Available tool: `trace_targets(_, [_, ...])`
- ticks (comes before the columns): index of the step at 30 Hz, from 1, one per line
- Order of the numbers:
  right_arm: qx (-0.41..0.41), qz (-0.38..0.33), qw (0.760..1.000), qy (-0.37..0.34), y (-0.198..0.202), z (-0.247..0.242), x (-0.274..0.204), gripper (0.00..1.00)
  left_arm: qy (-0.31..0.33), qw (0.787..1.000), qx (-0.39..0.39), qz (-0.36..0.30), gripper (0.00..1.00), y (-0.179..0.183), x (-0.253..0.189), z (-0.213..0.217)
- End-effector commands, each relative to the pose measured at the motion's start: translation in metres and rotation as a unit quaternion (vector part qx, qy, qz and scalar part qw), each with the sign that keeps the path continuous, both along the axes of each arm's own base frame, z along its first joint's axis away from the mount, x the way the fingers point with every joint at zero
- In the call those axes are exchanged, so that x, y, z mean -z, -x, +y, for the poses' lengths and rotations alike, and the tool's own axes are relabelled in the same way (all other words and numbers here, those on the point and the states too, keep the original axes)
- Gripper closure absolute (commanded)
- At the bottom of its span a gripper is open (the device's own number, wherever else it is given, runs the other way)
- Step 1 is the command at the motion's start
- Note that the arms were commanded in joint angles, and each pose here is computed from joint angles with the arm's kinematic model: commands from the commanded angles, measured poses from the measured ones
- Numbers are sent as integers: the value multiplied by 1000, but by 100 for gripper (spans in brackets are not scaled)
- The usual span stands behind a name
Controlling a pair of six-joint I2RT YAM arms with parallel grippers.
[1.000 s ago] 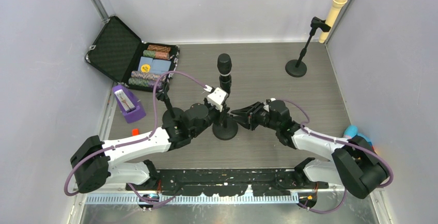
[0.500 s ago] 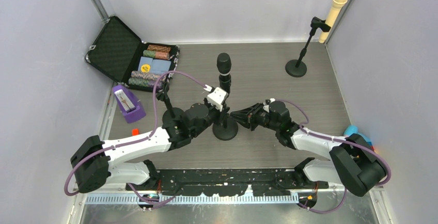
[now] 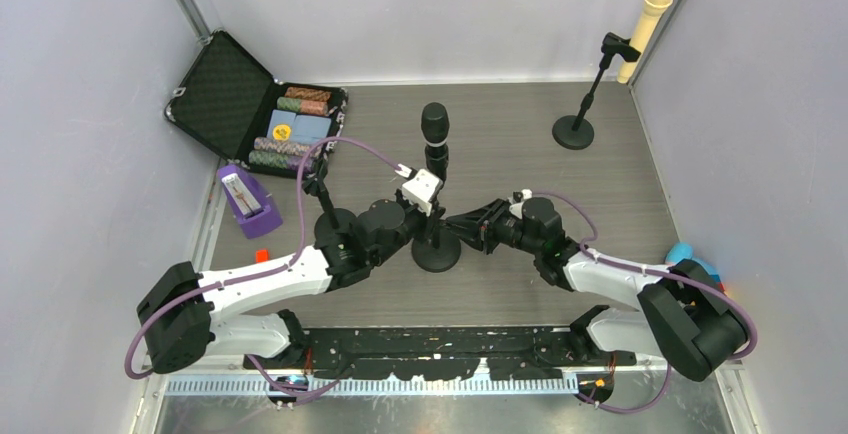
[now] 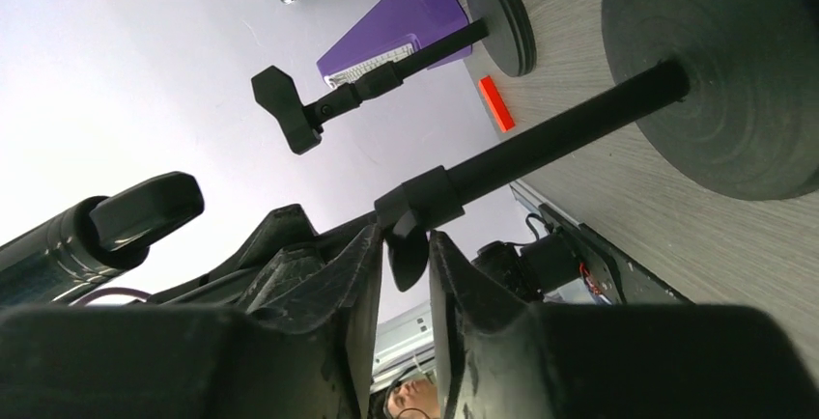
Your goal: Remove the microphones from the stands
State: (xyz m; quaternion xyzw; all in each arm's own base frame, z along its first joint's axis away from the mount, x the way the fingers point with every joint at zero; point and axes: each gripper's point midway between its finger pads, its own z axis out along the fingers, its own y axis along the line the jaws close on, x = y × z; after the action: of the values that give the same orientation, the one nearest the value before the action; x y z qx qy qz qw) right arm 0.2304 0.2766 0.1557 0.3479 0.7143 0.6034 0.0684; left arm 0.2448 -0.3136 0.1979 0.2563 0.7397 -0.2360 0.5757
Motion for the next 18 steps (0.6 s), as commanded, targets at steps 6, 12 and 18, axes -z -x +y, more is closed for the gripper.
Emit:
trace_targets(6, [-6, -47, 999, -20, 5, 0, -18, 95, -49, 999, 11, 13, 100, 6, 20, 5])
trace_targets(12, [-7, -162, 987, -2, -1, 1, -36, 100, -54, 998, 14, 14, 100, 7, 21, 6])
trace_targets(18, [-29, -293, 954, 60, -4, 3, -38, 100, -60, 998, 19, 10, 100, 8, 19, 7])
